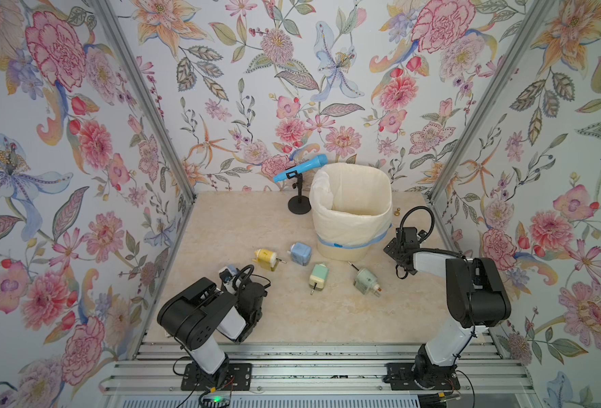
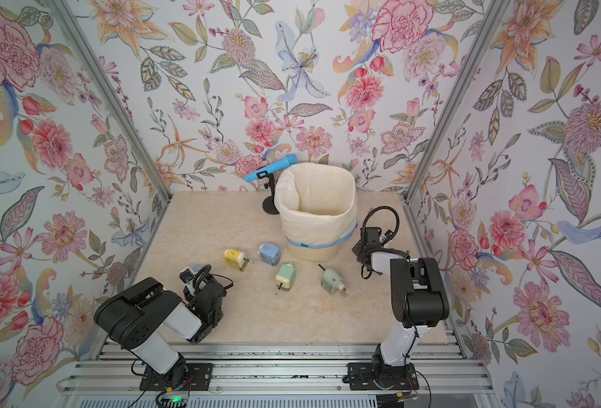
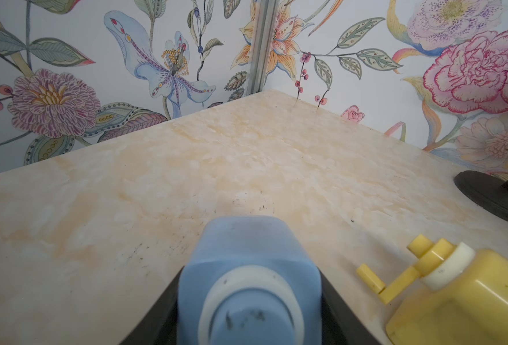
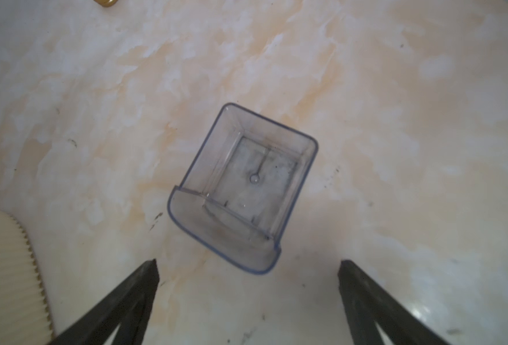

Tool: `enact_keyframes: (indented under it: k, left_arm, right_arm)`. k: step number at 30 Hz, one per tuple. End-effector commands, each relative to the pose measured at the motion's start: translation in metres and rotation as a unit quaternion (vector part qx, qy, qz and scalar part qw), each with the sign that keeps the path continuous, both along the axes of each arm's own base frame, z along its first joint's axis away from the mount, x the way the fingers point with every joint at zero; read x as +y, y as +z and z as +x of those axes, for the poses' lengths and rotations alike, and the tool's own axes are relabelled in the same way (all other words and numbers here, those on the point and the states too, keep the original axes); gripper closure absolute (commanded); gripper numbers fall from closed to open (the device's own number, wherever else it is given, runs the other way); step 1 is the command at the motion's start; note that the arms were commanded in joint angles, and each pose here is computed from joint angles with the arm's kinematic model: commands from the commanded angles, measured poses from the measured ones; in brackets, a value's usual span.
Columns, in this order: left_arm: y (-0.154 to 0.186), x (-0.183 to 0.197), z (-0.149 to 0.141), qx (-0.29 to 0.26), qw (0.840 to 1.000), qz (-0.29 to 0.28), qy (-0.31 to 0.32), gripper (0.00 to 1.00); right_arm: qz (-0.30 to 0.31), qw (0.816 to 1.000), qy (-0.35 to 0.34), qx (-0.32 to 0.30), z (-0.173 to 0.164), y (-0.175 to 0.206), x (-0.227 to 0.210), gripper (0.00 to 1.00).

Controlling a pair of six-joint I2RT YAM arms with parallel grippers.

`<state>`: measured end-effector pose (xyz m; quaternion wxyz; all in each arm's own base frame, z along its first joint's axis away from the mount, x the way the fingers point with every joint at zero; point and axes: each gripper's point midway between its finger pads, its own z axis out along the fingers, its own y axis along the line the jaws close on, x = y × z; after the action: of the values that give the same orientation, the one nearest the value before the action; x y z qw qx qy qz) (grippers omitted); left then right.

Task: Take out the pencil sharpener tray and clean the shavings
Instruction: Place the container at the center of the board, then pick up the pencil sharpener from the center of the board.

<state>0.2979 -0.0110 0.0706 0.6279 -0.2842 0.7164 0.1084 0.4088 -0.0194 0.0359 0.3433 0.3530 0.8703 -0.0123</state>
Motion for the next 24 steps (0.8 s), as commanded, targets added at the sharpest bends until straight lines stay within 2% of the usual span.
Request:
enact_keyframes:
  k: [1, 7, 9, 10, 11, 17, 24]
  left_arm:
    - [0.006, 0.004, -0.005, -0.032, 0.999, -0.019, 0.022, 0.69]
    - [0.002, 0.005, -0.006, -0.029, 0.999, -0.017, 0.018, 0.53]
    - [0.002, 0.004, -0.008, -0.038, 0.999, -0.024, 0.009, 0.42]
    - [0.003, 0.003, -0.009, -0.041, 0.999, -0.025, 0.007, 0.34]
    - [0.005, 0.002, -0.009, -0.044, 0.999, -0.023, 0.003, 0.03]
    - [0.021, 0.0, -0.014, -0.056, 0.998, -0.016, 0.003, 0.0]
    - [0.044, 0.004, -0.024, -0.055, 0.998, -0.019, 0.009, 0.0]
  right_arm:
    - [0.02, 0.999, -0.004, -0.047, -0.005, 0.024, 0.004, 0.03]
    - [0.004, 0.992, 0.024, -0.122, -0.01, 0.083, 0.01, 0.03]
    - [-0.006, 0.989, 0.029, -0.145, -0.014, 0.103, 0.01, 0.03]
    - [-0.009, 0.988, 0.031, -0.154, -0.016, 0.11, 0.009, 0.03]
    - [-0.011, 0.986, 0.034, -0.165, -0.018, 0.118, 0.009, 0.03]
    - [-0.025, 0.977, 0.057, -0.202, -0.032, 0.15, 0.012, 0.03]
    - [-0.033, 0.973, 0.073, -0.216, -0.046, 0.159, 0.014, 0.03]
